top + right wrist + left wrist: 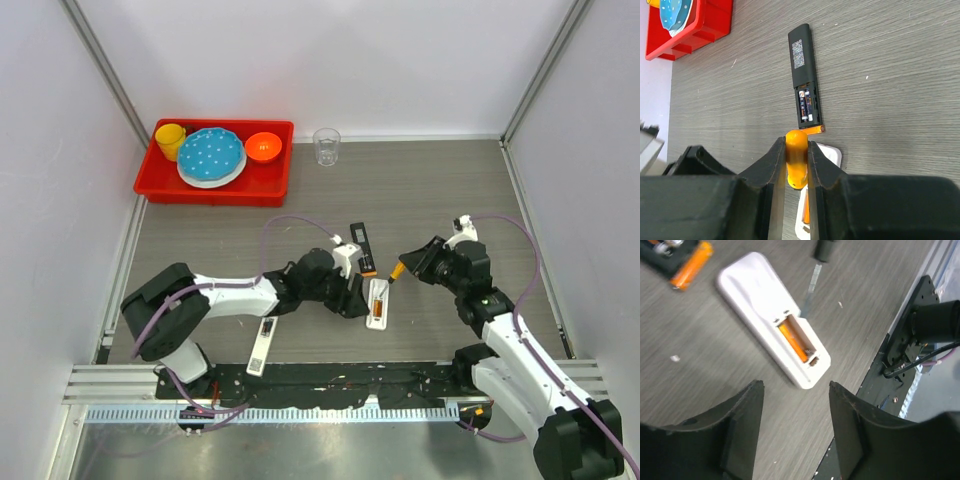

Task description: Unload the batteries from the remote control

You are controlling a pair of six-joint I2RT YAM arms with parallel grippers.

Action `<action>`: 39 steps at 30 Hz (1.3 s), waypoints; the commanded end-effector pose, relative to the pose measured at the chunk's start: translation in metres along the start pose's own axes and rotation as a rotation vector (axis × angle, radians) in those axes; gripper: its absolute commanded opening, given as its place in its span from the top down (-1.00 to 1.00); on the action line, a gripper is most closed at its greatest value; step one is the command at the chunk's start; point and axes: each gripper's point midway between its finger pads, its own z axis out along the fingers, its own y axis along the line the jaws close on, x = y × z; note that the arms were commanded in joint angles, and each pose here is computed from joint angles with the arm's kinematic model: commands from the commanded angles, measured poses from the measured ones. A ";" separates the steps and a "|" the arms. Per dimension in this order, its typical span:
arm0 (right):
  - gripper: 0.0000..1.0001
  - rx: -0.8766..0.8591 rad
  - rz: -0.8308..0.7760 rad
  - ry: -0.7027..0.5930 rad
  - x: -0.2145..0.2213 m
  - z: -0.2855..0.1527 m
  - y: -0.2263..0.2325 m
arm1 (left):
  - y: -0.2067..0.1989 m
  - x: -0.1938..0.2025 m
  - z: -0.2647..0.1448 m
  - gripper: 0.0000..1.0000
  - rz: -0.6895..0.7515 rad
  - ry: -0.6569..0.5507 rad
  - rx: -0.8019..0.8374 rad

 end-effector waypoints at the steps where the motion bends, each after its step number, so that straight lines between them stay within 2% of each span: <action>1: 0.98 -0.015 -0.032 -0.061 -0.020 -0.006 0.012 | -0.011 -0.024 -0.008 -0.06 -0.147 -0.090 0.168; 2: 0.98 -0.008 -0.029 -0.057 -0.019 -0.005 0.010 | -0.006 -0.025 -0.007 0.17 -0.169 -0.086 0.162; 5: 0.98 0.024 -0.012 -0.053 -0.017 -0.005 0.004 | 0.001 -0.017 0.004 0.51 -0.219 -0.034 0.147; 7: 0.98 0.036 -0.006 -0.047 -0.016 -0.005 0.002 | 0.004 -0.011 0.013 0.60 -0.251 0.002 0.143; 10: 0.98 0.044 -0.005 -0.052 -0.017 -0.006 0.001 | 0.010 -0.005 0.019 0.87 -0.268 0.024 0.120; 13: 0.98 0.049 -0.006 -0.062 -0.018 -0.008 0.001 | 0.022 0.004 0.023 1.00 -0.278 0.053 0.051; 18: 0.98 0.058 -0.012 -0.058 -0.017 -0.008 -0.002 | 0.021 0.025 0.035 1.00 -0.213 0.142 -0.012; 21: 0.98 0.061 -0.014 -0.052 -0.016 -0.007 -0.003 | 0.008 0.030 0.046 1.00 -0.193 0.175 0.005; 26: 0.98 0.070 -0.021 -0.055 -0.017 -0.008 -0.004 | -0.004 0.027 0.054 1.00 -0.193 0.163 0.026; 34: 0.98 0.083 -0.038 -0.039 -0.012 -0.004 -0.010 | 0.016 0.029 0.036 1.00 -0.182 0.144 -0.056; 39: 0.98 0.018 -0.055 -0.013 -0.004 -0.001 -0.003 | 0.026 0.034 0.030 1.00 -0.209 0.145 -0.073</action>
